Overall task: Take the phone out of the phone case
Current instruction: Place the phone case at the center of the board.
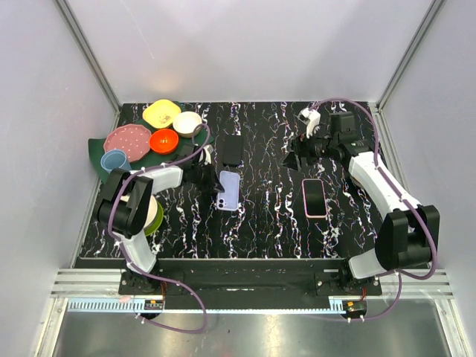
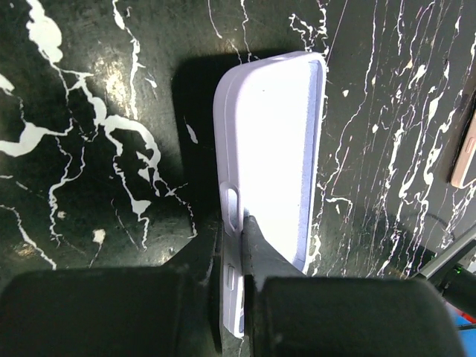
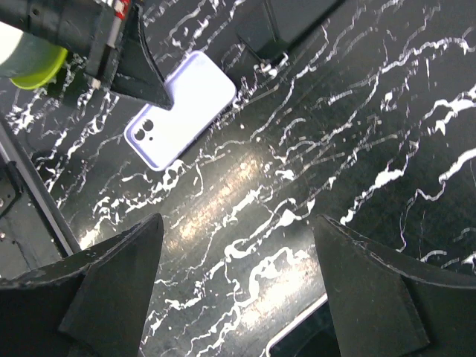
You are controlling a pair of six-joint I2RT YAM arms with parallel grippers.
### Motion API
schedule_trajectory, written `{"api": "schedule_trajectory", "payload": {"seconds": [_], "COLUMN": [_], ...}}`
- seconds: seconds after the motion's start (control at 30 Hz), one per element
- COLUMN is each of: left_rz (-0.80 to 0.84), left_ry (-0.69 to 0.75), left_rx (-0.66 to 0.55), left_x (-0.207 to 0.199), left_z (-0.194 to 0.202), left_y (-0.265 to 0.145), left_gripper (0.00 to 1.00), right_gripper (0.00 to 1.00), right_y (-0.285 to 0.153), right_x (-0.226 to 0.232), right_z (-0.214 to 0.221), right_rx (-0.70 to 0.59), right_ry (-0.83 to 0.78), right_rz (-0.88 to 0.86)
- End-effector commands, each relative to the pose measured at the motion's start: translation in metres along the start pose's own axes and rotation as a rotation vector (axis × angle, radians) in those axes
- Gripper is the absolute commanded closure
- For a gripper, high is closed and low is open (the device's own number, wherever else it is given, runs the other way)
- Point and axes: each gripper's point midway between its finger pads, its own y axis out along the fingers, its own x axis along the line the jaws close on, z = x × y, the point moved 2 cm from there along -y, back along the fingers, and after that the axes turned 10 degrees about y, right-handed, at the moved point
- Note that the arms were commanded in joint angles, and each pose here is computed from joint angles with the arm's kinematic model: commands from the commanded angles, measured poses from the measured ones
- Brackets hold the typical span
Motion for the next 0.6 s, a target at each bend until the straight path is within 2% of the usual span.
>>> {"api": "schedule_trajectory", "payload": {"seconds": [0.0,0.23,0.33,0.37,0.43,0.57], "left_rz": [-0.035,-0.056,-0.044,-0.043,-0.043,-0.044], "left_ry": [-0.017,-0.014,-0.022,-0.019,-0.011,-0.008], "left_rx": [0.010,0.008,0.001,0.000,0.002,0.001], "left_x": [0.006,0.010,0.008,0.008,0.008,0.008], "left_z": [-0.005,0.001,0.002,0.002,0.002,0.002], "left_y": [0.009,0.007,0.005,0.005,0.005,0.005], "left_gripper": [0.96,0.96,0.91,0.81,0.75,0.52], "right_gripper": [0.12,0.12,0.12,0.12,0.12,0.12], "right_y": [-0.010,-0.014,-0.014,-0.014,-0.012,-0.013], "right_x": [-0.009,-0.007,-0.011,-0.013,-0.018,-0.028], "right_z": [0.002,0.011,0.015,0.017,0.021,0.028], "right_rx": [-0.030,-0.026,-0.020,-0.013,-0.002,0.017], "right_ry": [-0.039,-0.036,-0.030,-0.025,-0.015,0.014], "right_rz": [0.082,0.096,0.114,0.120,0.145,0.205]}}
